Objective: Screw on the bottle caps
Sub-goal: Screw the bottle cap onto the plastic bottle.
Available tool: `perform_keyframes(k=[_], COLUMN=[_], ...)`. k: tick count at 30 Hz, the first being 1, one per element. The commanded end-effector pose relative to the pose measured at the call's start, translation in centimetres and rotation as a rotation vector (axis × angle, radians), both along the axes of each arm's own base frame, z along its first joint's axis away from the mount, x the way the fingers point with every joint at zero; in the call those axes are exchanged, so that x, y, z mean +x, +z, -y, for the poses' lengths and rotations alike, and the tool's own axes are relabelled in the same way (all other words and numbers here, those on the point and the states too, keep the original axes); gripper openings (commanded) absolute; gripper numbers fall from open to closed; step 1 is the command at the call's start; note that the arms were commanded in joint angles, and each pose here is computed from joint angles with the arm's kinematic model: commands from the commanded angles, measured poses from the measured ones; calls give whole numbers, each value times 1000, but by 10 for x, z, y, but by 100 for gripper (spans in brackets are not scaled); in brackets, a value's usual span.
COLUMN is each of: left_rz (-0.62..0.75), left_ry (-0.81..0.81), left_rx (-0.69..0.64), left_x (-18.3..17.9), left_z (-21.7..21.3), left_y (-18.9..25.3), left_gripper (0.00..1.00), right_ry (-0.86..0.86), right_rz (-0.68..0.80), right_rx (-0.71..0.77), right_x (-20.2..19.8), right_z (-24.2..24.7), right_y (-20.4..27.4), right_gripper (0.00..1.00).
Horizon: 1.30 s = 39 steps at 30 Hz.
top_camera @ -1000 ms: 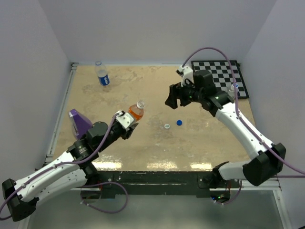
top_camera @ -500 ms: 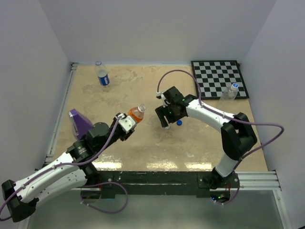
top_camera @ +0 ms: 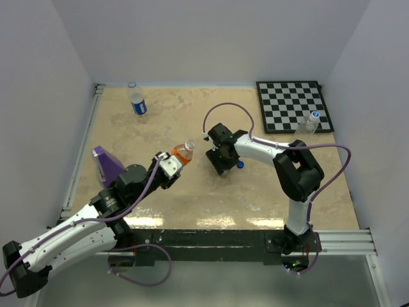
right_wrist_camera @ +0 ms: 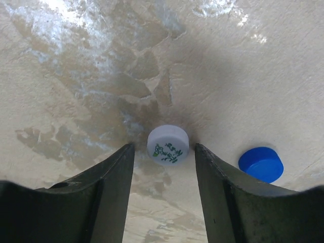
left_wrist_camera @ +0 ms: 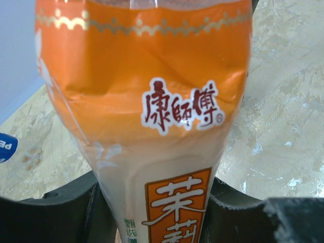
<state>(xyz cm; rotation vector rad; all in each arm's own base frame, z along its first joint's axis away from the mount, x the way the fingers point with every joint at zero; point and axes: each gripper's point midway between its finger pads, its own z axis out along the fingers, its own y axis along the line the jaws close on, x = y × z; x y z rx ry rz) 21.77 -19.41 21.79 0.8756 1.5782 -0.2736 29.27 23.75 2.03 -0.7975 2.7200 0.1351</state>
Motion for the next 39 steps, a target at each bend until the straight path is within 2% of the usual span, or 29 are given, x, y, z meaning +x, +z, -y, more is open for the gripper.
perform_keyframes(k=[1,9,13,15,16,18,23,32,39], left_rz=[32,31,31,28,27,31,37,55,88], left_ry=[10,5,0,-4,-7,-17,-67,-148,-186], left_rx=[-2,-5,-7,-6,-5,-9,-29,-34,-36], left_x=[3,3,3,2,2,1,-4,-12,-15], left_z=[-3,-2,-1,-1,0,1,8,18,21], left_y=[5,6,7,5,5,6,8,12,25], left_gripper=[49,49,49,49,49,49,49,49,50], right_ry=[-1,-4,2,6,12,38,154,407,551], right_rz=[71,81,82,90,99,108,166,462,566], right_rx=[-9,-42,-43,-38,-31,5,171,435,567], right_x=[19,21,19,18,18,15,3,-30,-75], right_z=[-7,-6,-8,-8,-9,-13,-29,-30,-18], right_y=[9,6,10,15,20,32,99,282,359], right_gripper=[54,46,29,14,10,6,4,3,1])
